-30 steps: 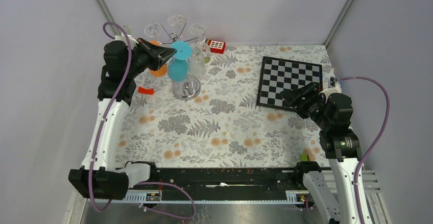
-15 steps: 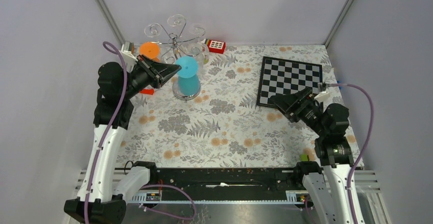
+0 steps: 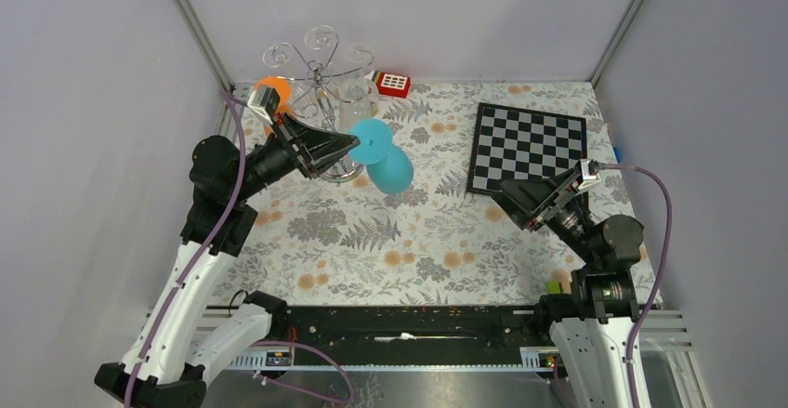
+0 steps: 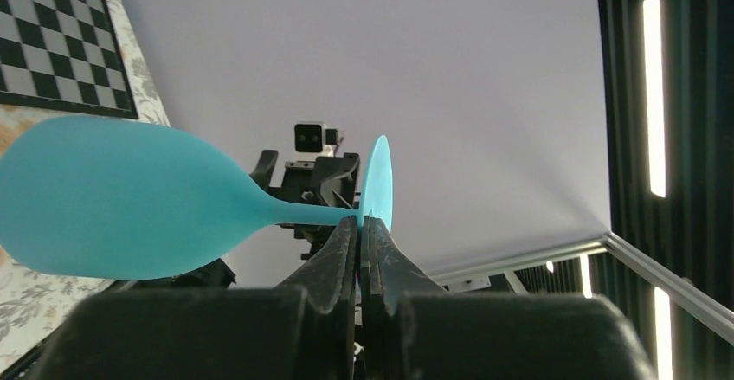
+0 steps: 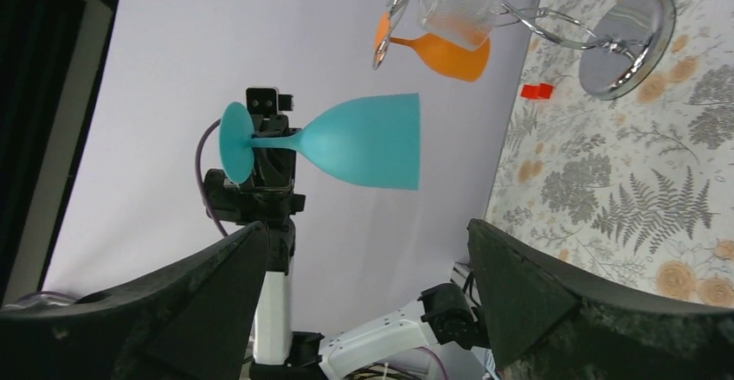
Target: Take the wine glass off the wine glass rack
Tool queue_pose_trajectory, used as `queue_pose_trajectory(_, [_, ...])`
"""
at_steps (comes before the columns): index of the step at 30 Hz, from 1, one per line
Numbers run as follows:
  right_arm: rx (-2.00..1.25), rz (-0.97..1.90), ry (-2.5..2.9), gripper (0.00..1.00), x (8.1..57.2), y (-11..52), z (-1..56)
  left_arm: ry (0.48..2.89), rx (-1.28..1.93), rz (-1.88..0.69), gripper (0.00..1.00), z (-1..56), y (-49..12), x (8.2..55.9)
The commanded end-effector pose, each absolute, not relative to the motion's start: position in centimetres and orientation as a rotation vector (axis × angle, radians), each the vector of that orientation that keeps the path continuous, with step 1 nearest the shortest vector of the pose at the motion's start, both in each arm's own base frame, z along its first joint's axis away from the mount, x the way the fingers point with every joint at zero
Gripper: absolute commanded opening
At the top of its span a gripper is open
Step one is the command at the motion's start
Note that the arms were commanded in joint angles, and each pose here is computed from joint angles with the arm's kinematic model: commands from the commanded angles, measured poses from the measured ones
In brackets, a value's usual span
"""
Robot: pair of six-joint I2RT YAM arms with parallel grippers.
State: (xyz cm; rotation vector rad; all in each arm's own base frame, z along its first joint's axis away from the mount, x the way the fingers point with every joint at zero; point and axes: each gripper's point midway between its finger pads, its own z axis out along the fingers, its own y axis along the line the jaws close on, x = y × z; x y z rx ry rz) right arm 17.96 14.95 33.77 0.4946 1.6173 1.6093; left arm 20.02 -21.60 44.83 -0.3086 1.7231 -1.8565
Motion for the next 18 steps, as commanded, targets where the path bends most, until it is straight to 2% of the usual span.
queue_pose_trajectory(1, [0.418, 1.722, 1.558, 0.92, 16.6, 15.6, 36.6, 1.603, -0.259, -1.923, 0.00, 47.7, -21.4, 18.2])
queue_pose_trajectory(10, [0.374, 1.796, 1.583, 0.93, 16.2, 16.8, 37.6, 1.574, -0.235, -2.066, 0.00, 48.8, -23.4, 17.3])
queue_pose_trajectory(18, [0.317, 1.874, 1.603, 0.98, 16.2, 19.5, 38.0, 1.552, -0.206, -2.181, 0.00, 49.8, -25.7, 17.6])
